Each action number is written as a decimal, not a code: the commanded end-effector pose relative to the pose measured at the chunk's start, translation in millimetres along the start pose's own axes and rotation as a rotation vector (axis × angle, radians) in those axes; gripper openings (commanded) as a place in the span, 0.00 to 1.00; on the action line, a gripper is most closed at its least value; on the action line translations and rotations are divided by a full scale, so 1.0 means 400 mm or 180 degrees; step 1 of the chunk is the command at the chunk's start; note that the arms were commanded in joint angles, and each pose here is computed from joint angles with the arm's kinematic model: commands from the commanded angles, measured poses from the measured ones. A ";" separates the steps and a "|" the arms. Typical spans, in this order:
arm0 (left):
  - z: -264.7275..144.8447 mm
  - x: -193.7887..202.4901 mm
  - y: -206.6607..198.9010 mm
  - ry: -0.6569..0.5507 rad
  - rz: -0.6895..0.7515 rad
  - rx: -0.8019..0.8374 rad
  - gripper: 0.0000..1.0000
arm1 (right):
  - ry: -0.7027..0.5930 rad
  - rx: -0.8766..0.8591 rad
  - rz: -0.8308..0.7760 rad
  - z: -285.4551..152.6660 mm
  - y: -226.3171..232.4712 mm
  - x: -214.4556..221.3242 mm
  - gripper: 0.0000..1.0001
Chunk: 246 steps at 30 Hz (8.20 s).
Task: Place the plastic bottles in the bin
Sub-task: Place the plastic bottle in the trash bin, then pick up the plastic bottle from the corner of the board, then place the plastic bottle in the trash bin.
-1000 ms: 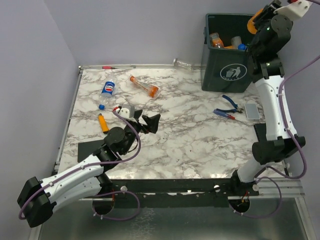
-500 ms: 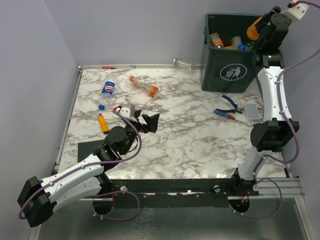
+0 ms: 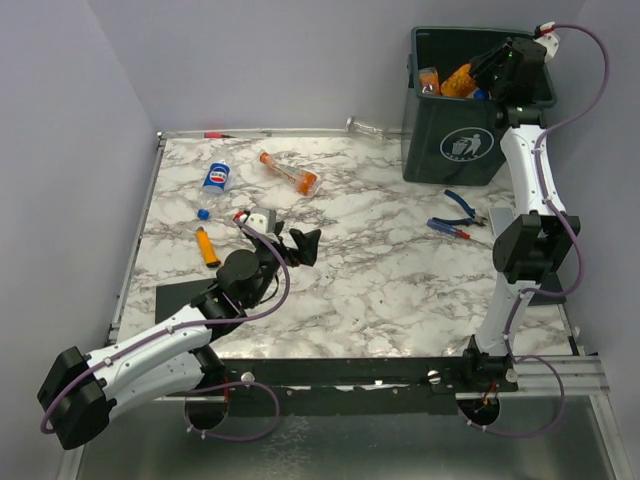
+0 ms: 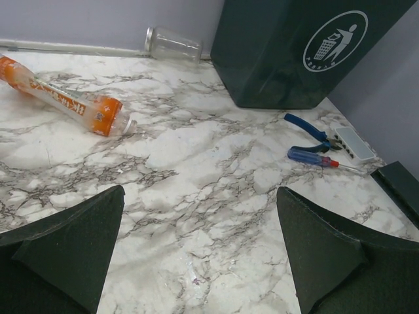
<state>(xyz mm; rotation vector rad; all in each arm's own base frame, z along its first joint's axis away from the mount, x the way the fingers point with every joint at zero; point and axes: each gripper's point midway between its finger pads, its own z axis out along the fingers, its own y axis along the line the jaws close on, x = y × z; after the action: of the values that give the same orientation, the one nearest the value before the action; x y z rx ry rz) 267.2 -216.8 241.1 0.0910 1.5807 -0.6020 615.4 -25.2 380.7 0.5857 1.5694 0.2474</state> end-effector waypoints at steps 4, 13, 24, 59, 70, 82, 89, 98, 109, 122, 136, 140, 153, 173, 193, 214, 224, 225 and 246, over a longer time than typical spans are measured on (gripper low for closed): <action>0.009 -0.023 -0.029 -0.0017 -0.0026 0.0113 0.99 | 0.0456 -0.1140 0.0535 -0.052 0.189 0.001 0.00; 0.006 -0.028 -0.032 -0.0031 -0.0039 0.0137 0.99 | 0.0278 -0.0307 -0.0158 0.005 0.059 0.017 0.00; 0.012 -0.013 -0.015 0.0024 0.0070 0.0031 0.99 | 0.0507 -0.0392 -0.0262 0.053 0.068 0.118 0.61; -0.055 -0.109 0.198 -0.0089 0.0663 -0.1539 0.99 | 0.1026 -0.2711 0.0233 -0.864 0.423 0.286 0.90; 0.101 -0.110 0.349 0.0684 0.0443 -0.1964 0.99 | 0.2024 -0.2451 0.0310 -0.980 0.146 0.641 0.87; 0.221 -0.053 0.739 0.1434 0.0188 -0.2855 0.99 | 0.2577 -0.2446 0.0509 -1.073 0.029 0.793 0.84; 0.291 0.055 0.820 0.2122 0.0484 -0.2813 0.99 | 0.2529 -0.2407 0.0410 -1.094 -0.008 0.792 0.84; 0.183 0.090 0.944 0.2518 0.0947 -0.3347 0.99 | 0.2534 -0.2360 0.0299 -1.092 -0.022 0.800 0.84; 0.194 0.219 0.975 0.2859 0.0732 -0.3112 0.99 | 0.2538 -0.2312 0.0239 -1.092 -0.028 0.796 0.84; 0.188 0.328 0.963 0.3106 0.0469 -0.2913 0.82 | 0.2586 -0.2276 0.0270 -1.083 -0.026 0.810 0.84; 0.197 0.347 0.915 0.3038 0.0095 -0.2717 0.38 | 0.2586 -0.2242 0.0286 -1.083 -0.026 0.805 0.84; 0.197 0.311 0.910 0.2891 0.0111 -0.2750 0.26 | 0.2567 -0.2221 0.0292 -1.082 -0.026 0.799 0.84; 0.233 0.024 0.656 0.1586 -0.0035 -0.2232 0.04 | 0.2327 -0.2304 0.0081 -1.075 -0.002 0.731 0.85; 0.045 0.019 -0.231 0.0486 0.0104 0.2123 0.00 | 0.1234 -0.2003 -0.0299 -0.997 0.068 0.443 1.00; -0.034 0.074 -0.224 0.0013 0.1667 0.1564 0.00 | 0.1142 -0.2138 -0.0467 -1.067 0.132 0.252 1.00; -0.129 0.078 -0.194 -0.0302 0.5501 0.1181 0.00 | 0.2161 -0.2790 -0.0715 -1.156 0.229 0.289 1.00; -0.135 0.146 -0.166 -0.0085 0.6083 0.1406 0.00 | 0.3259 -0.3067 -0.0791 -1.209 0.159 0.506 1.00; -0.136 0.144 -0.167 -0.0098 0.6074 0.1407 0.00 | 0.3309 -0.3206 -0.0772 -1.224 0.159 0.516 1.00; -0.166 0.111 -0.191 -0.0195 0.6298 0.1633 0.00 | 0.4292 -0.3771 -0.0168 -1.338 0.107 0.642 0.76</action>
<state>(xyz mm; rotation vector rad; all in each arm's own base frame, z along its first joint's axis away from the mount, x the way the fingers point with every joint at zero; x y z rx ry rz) 170.8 -264.6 210.0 1.7230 0.6172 0.5944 116.6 237.2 220.4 -0.6938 2.2810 1.4974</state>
